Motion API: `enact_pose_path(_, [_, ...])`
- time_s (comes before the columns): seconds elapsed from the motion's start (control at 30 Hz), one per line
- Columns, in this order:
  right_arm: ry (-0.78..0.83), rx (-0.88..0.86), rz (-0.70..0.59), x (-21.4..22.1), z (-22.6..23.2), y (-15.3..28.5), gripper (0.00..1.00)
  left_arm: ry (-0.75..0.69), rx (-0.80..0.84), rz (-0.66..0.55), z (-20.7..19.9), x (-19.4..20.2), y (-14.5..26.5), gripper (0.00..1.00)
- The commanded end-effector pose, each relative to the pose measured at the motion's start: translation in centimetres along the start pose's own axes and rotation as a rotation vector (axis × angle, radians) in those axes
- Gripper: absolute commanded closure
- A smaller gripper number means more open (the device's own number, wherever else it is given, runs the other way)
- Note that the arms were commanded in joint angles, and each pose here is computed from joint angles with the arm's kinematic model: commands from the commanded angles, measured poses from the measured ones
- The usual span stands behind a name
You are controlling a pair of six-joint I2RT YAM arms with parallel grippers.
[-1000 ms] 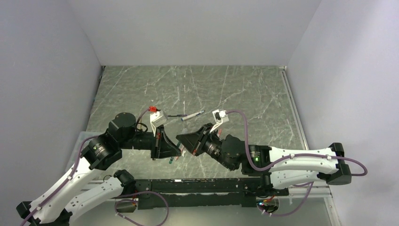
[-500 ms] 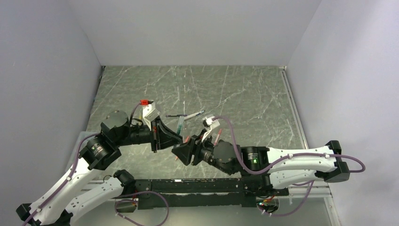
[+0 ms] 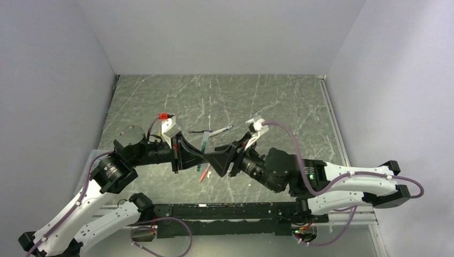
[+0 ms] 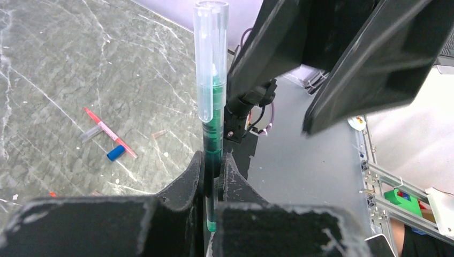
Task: Insert the pens into the pen caps
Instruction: Press the pen cap onto the pen.
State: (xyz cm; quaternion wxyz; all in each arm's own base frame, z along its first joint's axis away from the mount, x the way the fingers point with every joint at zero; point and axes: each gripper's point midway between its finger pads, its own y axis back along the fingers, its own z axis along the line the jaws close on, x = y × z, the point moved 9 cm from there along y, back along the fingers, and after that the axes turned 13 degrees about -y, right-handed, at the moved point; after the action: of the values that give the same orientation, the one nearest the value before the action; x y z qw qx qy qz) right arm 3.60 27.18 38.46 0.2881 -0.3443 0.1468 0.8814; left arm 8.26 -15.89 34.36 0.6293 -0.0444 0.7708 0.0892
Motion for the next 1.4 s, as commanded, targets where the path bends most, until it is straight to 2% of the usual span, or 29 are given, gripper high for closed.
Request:
enact_pose_path(0.0, [0.031, -0.001, -0.104, -3.4, 1.3, 1.1, 0.44, -0.055, 0.038, -0.055, -0.7, -1.4, 0.4, 1.00])
enact_pose_path(0.53, [0.069, 0.014, -0.164, -5.4, 3.5, -1.9, 0.41, -0.054, 0.101, -0.043, -1.0, -1.0, 0.3, 1.00])
enact_pose_path(1.07, [0.048, 0.003, -0.124, -5.1, 3.0, -3.2, 0.74, -0.062, 0.092, -0.045, -1.1, -1.1, 0.6, 1.00])
enact_pose_path(1.37, [0.052, 0.000, -0.078, -4.0, 2.7, -3.6, 0.70, -0.063, 0.074, -0.050, -0.9, -1.3, 0.5, 1.00])
